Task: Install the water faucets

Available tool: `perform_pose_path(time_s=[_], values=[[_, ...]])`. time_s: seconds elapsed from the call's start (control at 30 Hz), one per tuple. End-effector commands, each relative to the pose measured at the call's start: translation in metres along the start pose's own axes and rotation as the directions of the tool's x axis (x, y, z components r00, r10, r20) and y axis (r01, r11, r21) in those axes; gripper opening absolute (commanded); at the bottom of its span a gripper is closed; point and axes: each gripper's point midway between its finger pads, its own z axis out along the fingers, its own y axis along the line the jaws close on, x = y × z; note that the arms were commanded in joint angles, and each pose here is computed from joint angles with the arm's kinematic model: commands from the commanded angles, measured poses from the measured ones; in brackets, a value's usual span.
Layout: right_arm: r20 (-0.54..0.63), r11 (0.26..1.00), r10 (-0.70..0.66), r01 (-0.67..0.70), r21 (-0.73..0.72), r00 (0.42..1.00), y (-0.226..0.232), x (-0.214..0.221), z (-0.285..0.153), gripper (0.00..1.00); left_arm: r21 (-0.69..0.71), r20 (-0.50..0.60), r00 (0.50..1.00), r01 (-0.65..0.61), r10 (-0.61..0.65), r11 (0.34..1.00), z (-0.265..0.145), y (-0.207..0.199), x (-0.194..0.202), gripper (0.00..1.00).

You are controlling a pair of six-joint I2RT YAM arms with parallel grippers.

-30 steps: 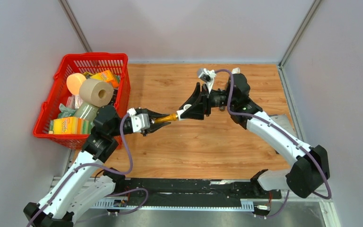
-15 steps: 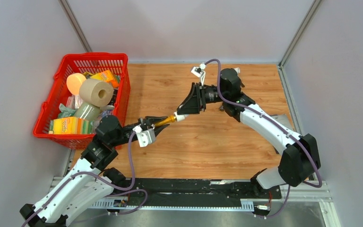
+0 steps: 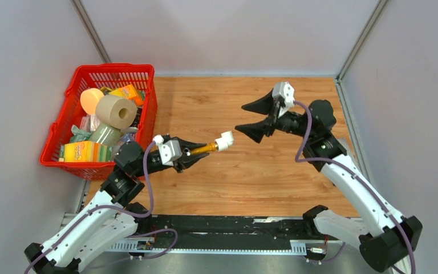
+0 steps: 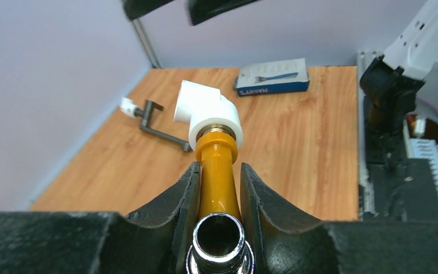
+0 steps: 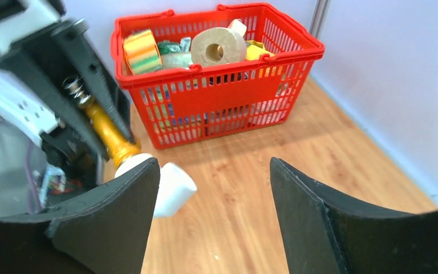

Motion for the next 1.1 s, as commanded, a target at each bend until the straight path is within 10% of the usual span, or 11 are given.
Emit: perform_pose_path(time_s=[0.0, 0.27, 0.8, 1.07], values=[[0.053, 0.93, -0.357, 0.361, -0.071, 0.932, 0.021, 0.008, -0.018, 0.76, -0.022, 0.091, 0.969, 0.234, -0.231, 0.972, 0.014, 0.014, -0.035, 0.0], [0.177, 0.744, -0.627, 0.651, -0.154, 0.759, 0.07, 0.03, -0.045, 0.84, 0.119, 0.07, 0.83, 0.544, -0.553, 0.831, 0.027, 0.026, -0.034, 0.0], [0.209, 0.695, -0.676, 0.705, -0.139, 0.707, 0.071, 0.043, -0.019, 0.82, 0.305, 0.007, 0.743, 0.636, -0.669, 0.709, 0.033, 0.01, -0.058, 0.0], [0.237, 0.722, -0.626, 0.667, -0.184, 0.743, 0.082, 0.045, -0.008, 0.57, 0.316, -0.01, 0.73, 0.651, -0.683, 0.691, 0.037, 0.012, -0.058, 0.0]])
